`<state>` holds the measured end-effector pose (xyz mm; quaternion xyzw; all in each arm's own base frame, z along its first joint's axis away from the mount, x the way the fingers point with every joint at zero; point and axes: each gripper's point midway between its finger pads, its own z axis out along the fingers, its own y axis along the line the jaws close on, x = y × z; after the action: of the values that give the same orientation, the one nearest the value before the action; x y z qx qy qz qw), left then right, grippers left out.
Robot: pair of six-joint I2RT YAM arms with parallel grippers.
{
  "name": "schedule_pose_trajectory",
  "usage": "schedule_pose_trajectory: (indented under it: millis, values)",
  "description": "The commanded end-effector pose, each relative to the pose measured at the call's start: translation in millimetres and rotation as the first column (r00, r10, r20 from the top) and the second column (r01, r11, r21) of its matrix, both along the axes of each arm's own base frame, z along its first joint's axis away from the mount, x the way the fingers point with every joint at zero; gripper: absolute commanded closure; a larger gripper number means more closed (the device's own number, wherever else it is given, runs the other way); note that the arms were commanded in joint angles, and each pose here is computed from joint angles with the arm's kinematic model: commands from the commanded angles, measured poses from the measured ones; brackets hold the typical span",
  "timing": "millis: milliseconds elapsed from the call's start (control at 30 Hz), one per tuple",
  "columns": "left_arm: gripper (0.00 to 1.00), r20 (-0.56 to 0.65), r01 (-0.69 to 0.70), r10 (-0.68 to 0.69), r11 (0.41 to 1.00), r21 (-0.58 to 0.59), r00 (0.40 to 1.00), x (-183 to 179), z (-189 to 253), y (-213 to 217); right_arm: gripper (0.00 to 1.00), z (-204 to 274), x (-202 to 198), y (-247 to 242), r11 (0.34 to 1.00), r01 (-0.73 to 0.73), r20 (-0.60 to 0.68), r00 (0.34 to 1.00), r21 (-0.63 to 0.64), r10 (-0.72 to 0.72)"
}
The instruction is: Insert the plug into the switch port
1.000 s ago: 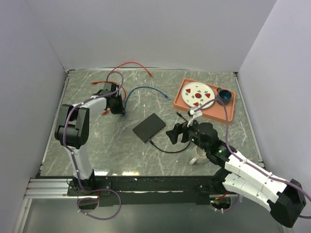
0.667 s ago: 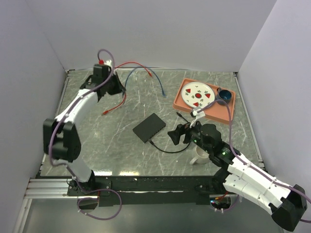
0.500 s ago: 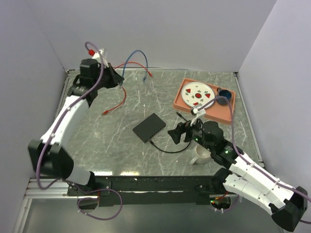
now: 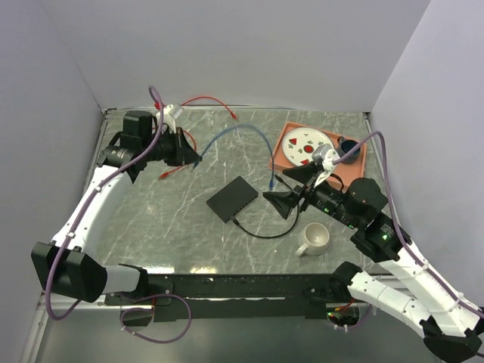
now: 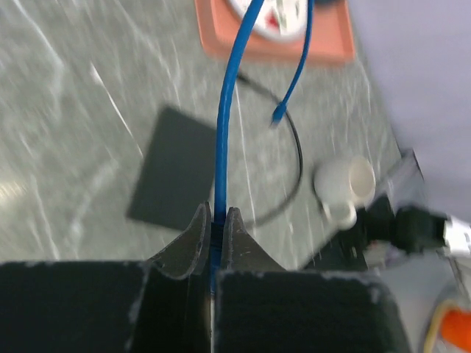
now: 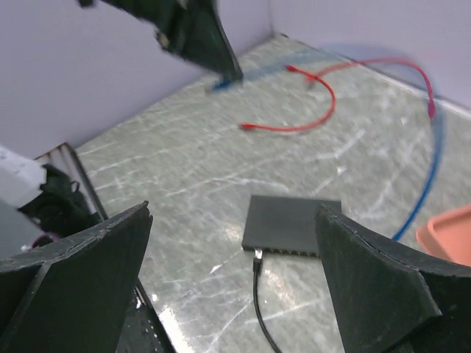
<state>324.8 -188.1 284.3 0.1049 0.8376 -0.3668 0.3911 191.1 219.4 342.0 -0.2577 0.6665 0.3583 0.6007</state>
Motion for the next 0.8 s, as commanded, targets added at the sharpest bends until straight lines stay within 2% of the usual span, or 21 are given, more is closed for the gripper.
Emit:
schedule_pose_trajectory:
  millis: [0, 133, 300, 500, 667, 767]
  values:
    - [0.99, -0.151, 0.196, -0.195, 0.981, -0.012, 0.969, -60, -18, -6, 0.01, 16, -17, 21, 0.987, -0.157, 0.066, 0.985, -0.040, 0.159]
    - [0.99, -0.255, 0.274, -0.283, 0.959, -0.071, 0.925, -98, -32, -9, 0.01, 11, -25, 47, 0.968, -0.243, 0.060, 0.967, -0.066, 0.247]
    - [0.99, -0.223, 0.376, -0.416, 0.904, -0.204, 0.881, -128, -22, -25, 0.01, 2, -31, 82, 0.941, -0.324, 0.047, 0.943, -0.103, 0.330]
    - [0.99, -0.261, 0.469, -0.514, 0.856, -0.216, 0.818, -148, -35, -45, 0.01, -1, -21, 100, 0.945, -0.314, 0.081, 0.943, -0.095, 0.322]
    - [0.99, -0.289, 0.492, -0.531, 0.847, -0.200, 0.797, -150, -41, -53, 0.01, 3, -16, 103, 0.950, -0.300, 0.156, 0.938, -0.087, 0.310]
    - [0.99, -0.288, 0.514, -0.551, 0.834, -0.201, 0.783, -154, -39, -59, 0.01, -8, -19, 108, 0.938, -0.330, 0.151, 0.927, -0.107, 0.343]
